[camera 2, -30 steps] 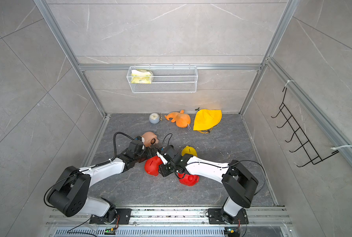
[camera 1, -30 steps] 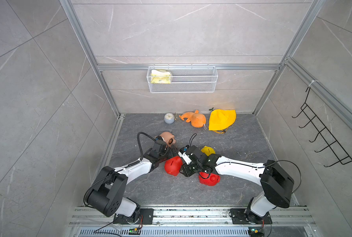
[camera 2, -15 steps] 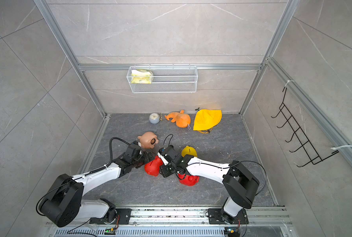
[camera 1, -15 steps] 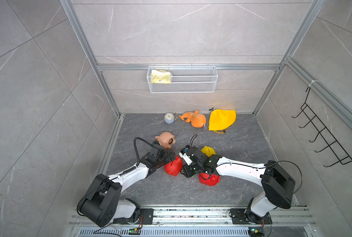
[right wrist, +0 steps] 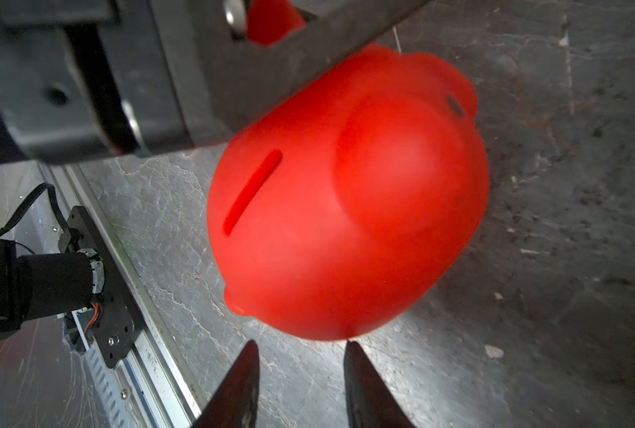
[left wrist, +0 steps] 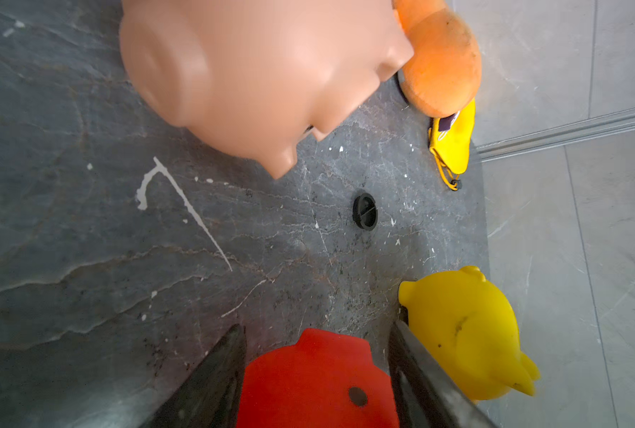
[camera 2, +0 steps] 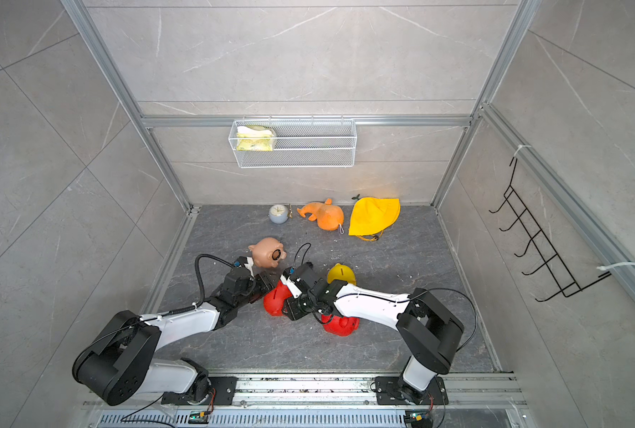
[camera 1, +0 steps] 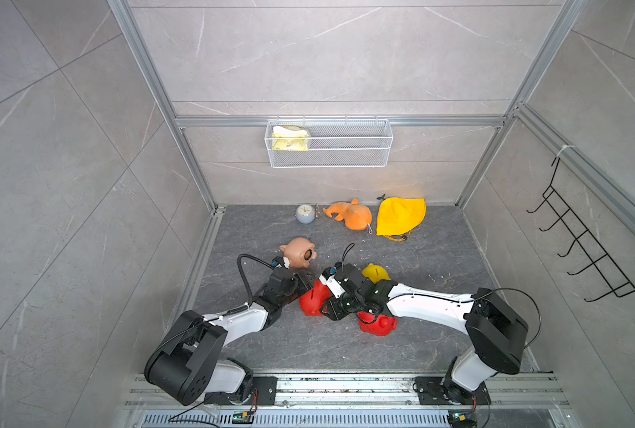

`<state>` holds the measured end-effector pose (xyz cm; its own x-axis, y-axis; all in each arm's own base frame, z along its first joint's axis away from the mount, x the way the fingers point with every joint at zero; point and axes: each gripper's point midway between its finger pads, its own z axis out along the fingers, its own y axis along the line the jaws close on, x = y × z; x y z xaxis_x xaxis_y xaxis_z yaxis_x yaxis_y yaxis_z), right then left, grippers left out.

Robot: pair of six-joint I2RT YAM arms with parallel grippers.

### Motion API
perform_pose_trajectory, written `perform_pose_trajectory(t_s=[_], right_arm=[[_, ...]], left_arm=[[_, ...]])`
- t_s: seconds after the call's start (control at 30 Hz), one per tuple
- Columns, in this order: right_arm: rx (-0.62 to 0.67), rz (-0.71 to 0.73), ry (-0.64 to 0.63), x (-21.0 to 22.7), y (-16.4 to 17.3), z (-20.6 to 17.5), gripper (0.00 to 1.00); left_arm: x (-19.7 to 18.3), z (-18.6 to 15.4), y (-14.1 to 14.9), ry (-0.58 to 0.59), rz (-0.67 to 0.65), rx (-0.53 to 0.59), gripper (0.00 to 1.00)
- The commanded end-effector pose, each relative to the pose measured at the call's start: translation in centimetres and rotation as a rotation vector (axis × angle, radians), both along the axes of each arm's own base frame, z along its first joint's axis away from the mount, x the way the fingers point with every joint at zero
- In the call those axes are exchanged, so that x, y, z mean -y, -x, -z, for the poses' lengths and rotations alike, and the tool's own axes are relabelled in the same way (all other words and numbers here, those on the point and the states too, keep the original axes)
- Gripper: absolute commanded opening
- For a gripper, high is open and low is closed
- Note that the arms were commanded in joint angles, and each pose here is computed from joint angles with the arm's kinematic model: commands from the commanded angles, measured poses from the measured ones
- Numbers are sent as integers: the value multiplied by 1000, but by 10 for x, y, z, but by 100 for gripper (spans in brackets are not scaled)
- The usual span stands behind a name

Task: Open piggy banks
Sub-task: Adjust the piggy bank at the center of the board.

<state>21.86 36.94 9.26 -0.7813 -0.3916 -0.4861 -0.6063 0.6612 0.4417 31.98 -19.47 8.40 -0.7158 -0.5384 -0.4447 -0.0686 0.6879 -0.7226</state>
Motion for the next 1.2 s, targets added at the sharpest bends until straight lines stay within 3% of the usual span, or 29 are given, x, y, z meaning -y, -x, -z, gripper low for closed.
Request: perform_pose_trajectory(t_s=[0.0,0.2,0.43,0.97,1.17], right_arm=[[2,-25,-71,-21,-3,-18,40],[-3,-61,-103,-45,-5,-28,39],[10,-82,-116,-59,-9,-40,39],[37,-56,-105,-55,-15,-43,39],[77,-20,-68,-37,-17,-57,40]], left_arm=[[-11,30,14,-37,28,-47,57],[-25,39,21,-23,36,-20,55],[-50,49,23,-36,-22,-47,67],[-73,42,26,-94,-66,-85,75],[-75,23,23,-173,-33,-117,86]])
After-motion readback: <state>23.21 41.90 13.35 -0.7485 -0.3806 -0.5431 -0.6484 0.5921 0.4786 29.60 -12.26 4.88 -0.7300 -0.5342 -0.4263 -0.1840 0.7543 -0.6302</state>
